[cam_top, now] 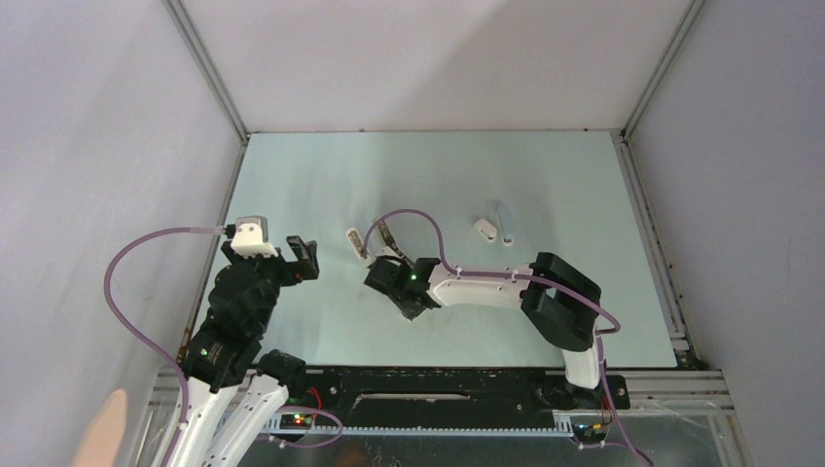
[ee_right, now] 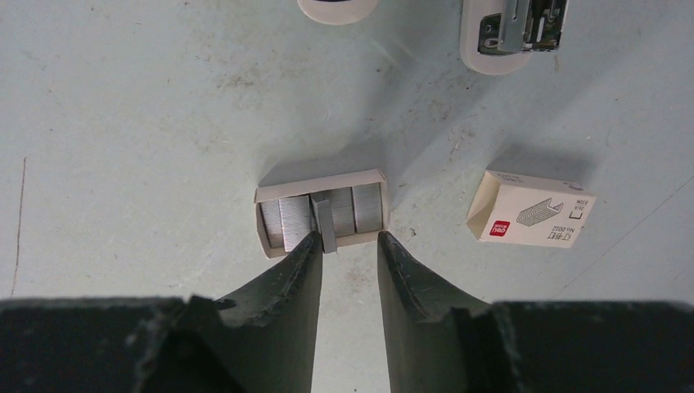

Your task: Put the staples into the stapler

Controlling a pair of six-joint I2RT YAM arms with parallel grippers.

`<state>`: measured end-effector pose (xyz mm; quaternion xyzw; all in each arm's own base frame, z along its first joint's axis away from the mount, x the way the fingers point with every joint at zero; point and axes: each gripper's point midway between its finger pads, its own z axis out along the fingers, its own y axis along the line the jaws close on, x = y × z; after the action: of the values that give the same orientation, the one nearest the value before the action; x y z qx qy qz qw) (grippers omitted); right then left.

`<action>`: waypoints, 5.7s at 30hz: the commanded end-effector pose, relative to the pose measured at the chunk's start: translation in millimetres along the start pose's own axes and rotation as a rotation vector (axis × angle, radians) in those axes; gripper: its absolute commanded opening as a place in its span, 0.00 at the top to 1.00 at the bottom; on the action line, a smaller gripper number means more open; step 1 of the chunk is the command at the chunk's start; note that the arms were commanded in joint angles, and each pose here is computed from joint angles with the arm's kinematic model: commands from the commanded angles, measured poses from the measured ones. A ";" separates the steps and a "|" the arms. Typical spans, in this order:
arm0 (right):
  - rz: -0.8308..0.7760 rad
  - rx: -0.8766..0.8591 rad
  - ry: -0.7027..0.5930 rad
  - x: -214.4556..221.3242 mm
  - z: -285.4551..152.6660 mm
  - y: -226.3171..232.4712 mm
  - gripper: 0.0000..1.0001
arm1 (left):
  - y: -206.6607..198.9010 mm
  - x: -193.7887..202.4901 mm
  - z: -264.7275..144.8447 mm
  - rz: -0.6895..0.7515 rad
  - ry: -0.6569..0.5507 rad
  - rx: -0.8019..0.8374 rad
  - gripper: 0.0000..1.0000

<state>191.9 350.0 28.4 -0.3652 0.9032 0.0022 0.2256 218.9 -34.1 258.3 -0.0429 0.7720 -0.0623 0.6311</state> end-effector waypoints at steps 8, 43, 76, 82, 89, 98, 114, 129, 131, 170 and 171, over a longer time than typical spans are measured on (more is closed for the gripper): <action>0.071 -0.092 -0.067 -25.5 -9.9 3.4 0.69 | -1.3 -2.8 2.2 0.002 -0.018 0.009 0.00; 0.085 -0.110 0.001 -12.9 19.3 3.5 0.73 | -1.2 -1.5 2.8 0.004 -0.014 0.008 0.00; 0.080 -0.127 -0.400 -118.9 -45.9 -64.3 0.89 | -2.7 -2.6 1.9 0.007 -0.016 0.019 0.00; 0.034 -0.152 -0.433 -131.9 -23.1 -67.3 0.89 | -2.3 -1.5 3.8 0.010 -0.009 0.015 0.00; 0.032 -0.210 -0.451 -134.3 2.0 -65.2 0.89 | -1.5 -0.2 6.3 0.013 0.001 0.008 0.00; -0.005 -0.247 -0.430 -128.6 21.0 -58.3 0.89 | -0.2 1.0 9.2 0.017 0.011 0.000 0.00; 0.003 -0.222 -0.396 -121.0 39.8 -63.6 0.89 | 1.3 1.5 9.8 0.017 0.013 -0.006 0.02; -0.006 -0.220 -0.428 -128.4 18.4 -66.6 0.90 | 1.1 1.5 9.6 0.016 0.012 -0.005 0.02; -0.006 -0.204 -0.436 -130.0 16.7 -68.8 0.90 | 1.5 0.9 9.4 0.015 0.009 -0.006 0.02; -0.090 -0.242 -0.457 -132.9 9.4 -66.5 0.90 | 0.5 1.4 10.3 0.018 0.013 0.001 0.02; -0.092 -0.242 -0.460 -133.5 8.0 -66.9 0.90 | 0.3 1.8 10.5 0.018 0.014 0.002 0.02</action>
<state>319.6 384.2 51.1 -0.4122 0.8272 0.1638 0.3449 224.1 -33.0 251.3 -0.0444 0.7825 -0.0578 0.6184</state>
